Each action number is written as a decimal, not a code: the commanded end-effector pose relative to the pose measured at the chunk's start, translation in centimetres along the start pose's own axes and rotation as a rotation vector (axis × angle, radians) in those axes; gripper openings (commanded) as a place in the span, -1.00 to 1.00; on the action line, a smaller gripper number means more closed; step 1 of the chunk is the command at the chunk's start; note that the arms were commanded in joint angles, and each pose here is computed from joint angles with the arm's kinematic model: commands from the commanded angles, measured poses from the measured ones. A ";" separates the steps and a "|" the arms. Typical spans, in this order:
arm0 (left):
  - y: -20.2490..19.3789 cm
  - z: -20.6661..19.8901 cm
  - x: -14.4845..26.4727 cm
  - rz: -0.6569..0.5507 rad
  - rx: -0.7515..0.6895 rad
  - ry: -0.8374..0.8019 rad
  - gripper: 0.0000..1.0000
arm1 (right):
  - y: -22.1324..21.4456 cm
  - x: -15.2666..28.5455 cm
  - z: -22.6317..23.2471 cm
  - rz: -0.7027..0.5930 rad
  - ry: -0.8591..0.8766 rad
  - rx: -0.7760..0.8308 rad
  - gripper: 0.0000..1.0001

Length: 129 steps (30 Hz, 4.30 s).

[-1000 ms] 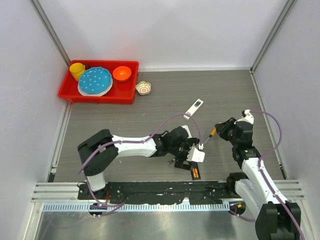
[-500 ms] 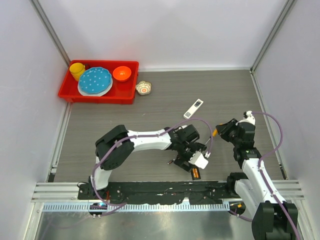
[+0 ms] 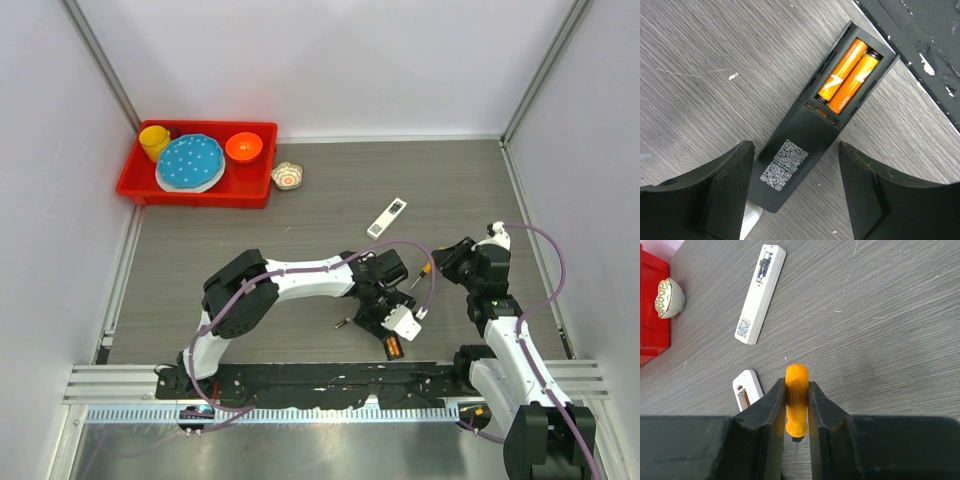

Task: Unload the batteries from the remote control

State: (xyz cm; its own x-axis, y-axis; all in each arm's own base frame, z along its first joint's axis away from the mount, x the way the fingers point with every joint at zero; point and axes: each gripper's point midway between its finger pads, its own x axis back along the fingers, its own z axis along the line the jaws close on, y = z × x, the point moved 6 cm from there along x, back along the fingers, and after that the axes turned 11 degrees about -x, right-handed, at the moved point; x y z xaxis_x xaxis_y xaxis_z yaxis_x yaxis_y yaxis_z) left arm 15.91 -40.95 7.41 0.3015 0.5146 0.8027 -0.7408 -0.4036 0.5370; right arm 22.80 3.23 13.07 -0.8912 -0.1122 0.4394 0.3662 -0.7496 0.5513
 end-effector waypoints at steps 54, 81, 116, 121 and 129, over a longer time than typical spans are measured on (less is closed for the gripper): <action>-8.5 -6.3 3.1 0.470 0.992 0.514 -0.26 | 1.6 0.8 2.6 -0.027 0.105 0.025 -0.98; 0.0 -0.2 11.7 -0.056 0.792 0.738 0.88 | 2.0 1.5 2.5 -0.053 0.082 0.058 -0.98; -5.8 -3.1 14.1 -0.400 1.271 0.578 0.99 | 2.0 1.1 3.0 -0.033 0.107 0.045 -0.98; -5.5 -3.8 10.8 -0.171 1.144 0.550 0.99 | 1.4 0.6 3.3 0.006 0.113 0.036 -0.98; -4.8 -4.4 6.9 0.090 1.002 0.562 0.88 | 0.0 0.0 5.6 0.005 0.118 0.109 -0.98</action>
State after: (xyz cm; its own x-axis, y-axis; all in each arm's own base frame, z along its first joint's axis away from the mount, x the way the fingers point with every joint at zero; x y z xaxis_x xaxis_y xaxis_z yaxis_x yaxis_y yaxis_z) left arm 17.53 -31.82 8.80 -0.1081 0.6723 0.7323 0.2477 -0.6952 0.6748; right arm 22.60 5.71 13.66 -0.8606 -0.2151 0.4616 0.4683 -0.6904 0.5514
